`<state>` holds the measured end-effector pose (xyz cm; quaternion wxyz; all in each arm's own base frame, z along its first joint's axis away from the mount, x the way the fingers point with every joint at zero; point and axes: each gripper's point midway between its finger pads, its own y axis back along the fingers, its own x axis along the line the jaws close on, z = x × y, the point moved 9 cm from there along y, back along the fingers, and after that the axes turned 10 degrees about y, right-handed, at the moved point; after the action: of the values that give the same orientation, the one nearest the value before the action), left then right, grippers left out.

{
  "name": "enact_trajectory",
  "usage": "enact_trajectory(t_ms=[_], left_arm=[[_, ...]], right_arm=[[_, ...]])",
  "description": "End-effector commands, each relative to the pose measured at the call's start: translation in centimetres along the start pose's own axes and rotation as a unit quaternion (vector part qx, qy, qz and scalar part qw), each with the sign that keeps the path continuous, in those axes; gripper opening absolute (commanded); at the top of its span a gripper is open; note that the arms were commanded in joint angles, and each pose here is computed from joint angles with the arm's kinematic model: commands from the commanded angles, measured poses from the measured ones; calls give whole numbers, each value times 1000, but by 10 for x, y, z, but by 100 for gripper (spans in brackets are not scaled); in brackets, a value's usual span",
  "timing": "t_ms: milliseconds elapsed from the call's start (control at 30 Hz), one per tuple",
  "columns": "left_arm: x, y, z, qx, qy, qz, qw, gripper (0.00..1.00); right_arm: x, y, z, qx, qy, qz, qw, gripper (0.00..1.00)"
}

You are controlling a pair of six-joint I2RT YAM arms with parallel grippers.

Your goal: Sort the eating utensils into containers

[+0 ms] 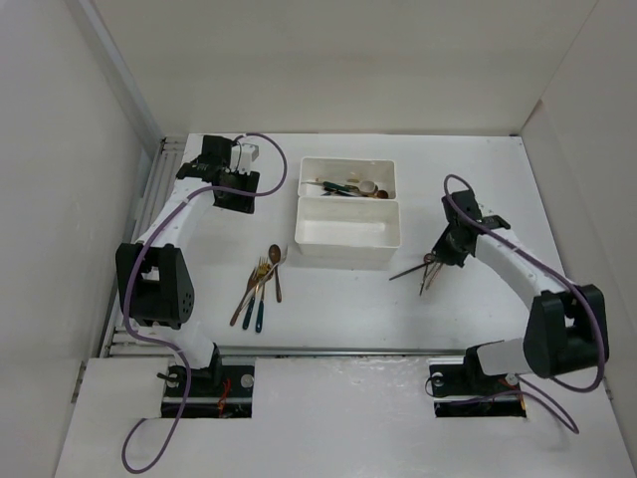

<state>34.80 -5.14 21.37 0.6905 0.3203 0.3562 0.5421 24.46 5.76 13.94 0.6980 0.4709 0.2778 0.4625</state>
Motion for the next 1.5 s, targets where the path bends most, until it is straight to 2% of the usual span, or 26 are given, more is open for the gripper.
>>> enact_trajectory(t_ms=[0, 133, 267, 400, 500, 533, 567, 633, 667, 767, 900, 1000, 1200, 1233, 1267, 1300, 1333, 1467], left_arm=[[-2, 17, 5, -29, 3, -7, 1000, 46], [-2, 17, 5, -29, 3, -7, 1000, 46], [-2, 17, 5, -29, 3, -7, 1000, 46], [-2, 20, 5, -34, -2, -7, 999, 46], [-1, 19, 2, -34, -2, -2, 999, 46], [-1, 19, 2, -34, -2, -2, 999, 46], [0, 17, 0, -34, -2, 2, 999, 46], [0, 20, 1, -38, -2, 2, 999, 46], [0, 20, 1, -38, -2, 2, 999, 46], [0, 25, 1, -49, -3, 8, 999, 46], [2, 26, -11, -43, -2, 15, 999, 46], [2, 25, -14, -43, -2, 15, 999, 46], [3, 25, -22, -41, -2, 20, 999, 47], [3, 25, -22, -41, -2, 20, 999, 47], [3, 26, -24, -41, -2, 20, 999, 49], [3, 26, -24, -41, -2, 20, 999, 49], [3, 26, -24, -41, -2, 20, 999, 50], [5, 25, -33, -27, -5, 25, 999, 50]], right_arm=[[13, 54, 32, -104, -55, 34, 993, 0], [26, 88, 43, -154, -115, 76, 978, 0], [54, 128, 62, -209, -158, 146, 954, 0], [60, 126, 67, -182, -194, 124, 956, 0], [78, 142, 62, -181, -220, 191, 939, 0], [89, 147, 65, -186, -239, 225, 926, 0], [96, 157, 66, -175, -283, 255, 908, 0], [121, 159, 57, -140, -297, 294, 898, 0], [136, 150, 55, -112, -319, 291, 895, 0], [174, 148, 42, -66, -324, 309, 892, 0], [216, 112, 30, 8, -346, 292, 892, 0], [233, 109, 34, 15, -355, 307, 883, 0], [253, 72, 29, 47, -364, 258, 894, 0], [255, 72, 30, 44, -365, 271, 890, 3], [256, 72, 30, 47, -365, 277, 888, 12], [258, 73, 31, 46, -365, 283, 886, 23], [257, 70, 28, 51, -363, 282, 886, 40], [253, 84, 32, 29, -330, 294, 897, 64]])
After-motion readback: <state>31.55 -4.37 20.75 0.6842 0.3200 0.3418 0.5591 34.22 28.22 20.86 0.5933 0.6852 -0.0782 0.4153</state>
